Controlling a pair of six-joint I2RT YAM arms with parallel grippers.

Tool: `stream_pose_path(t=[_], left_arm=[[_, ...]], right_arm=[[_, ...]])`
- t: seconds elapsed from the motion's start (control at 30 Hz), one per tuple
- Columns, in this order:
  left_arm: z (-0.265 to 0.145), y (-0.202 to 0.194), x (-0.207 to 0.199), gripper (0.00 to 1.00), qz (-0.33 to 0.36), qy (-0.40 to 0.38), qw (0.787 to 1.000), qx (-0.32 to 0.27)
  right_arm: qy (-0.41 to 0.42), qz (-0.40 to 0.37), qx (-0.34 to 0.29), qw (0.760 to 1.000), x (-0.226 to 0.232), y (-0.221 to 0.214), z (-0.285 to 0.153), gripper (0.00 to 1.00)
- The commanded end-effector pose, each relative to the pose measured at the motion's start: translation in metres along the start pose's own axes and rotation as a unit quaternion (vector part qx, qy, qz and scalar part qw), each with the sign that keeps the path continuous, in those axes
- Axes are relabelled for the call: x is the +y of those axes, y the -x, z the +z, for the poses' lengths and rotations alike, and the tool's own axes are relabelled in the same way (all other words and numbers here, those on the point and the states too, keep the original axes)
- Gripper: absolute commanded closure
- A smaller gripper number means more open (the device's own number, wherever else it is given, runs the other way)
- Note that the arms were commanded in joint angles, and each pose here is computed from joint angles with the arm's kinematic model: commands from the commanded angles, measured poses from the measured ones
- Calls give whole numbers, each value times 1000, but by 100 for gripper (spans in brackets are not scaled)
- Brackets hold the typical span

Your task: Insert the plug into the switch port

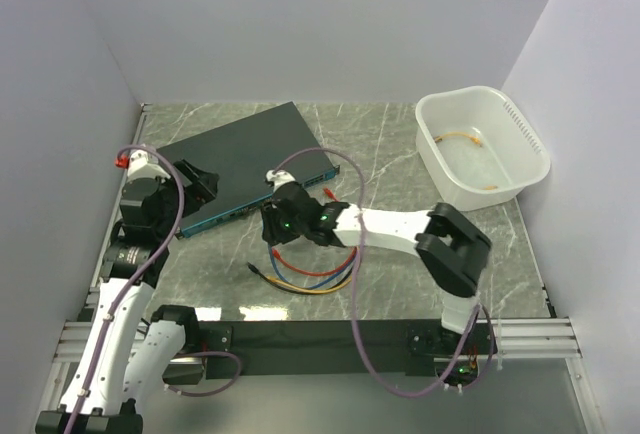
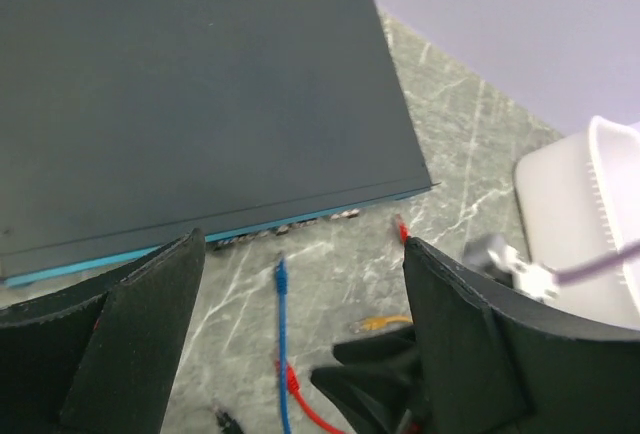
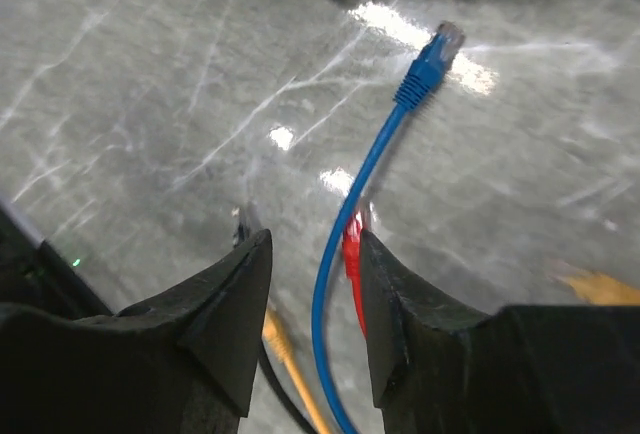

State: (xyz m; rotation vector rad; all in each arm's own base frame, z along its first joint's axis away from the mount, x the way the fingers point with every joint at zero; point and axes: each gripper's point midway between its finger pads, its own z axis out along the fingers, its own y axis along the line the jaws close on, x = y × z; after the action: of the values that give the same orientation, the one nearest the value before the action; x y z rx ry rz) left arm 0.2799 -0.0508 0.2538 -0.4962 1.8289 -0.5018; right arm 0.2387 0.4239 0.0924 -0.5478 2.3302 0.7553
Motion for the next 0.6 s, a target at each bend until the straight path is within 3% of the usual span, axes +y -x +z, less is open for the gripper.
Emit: stream_pose_path(t=[0.0, 0.57], left_arm=[[-10, 12, 2, 14, 9, 17, 1000, -17], [-30, 16, 2, 12, 38, 11, 999, -30]], right_arm=[[-14, 11, 6, 1000, 10, 6, 16, 53], [-103, 16, 33, 994, -14, -13, 59, 59]])
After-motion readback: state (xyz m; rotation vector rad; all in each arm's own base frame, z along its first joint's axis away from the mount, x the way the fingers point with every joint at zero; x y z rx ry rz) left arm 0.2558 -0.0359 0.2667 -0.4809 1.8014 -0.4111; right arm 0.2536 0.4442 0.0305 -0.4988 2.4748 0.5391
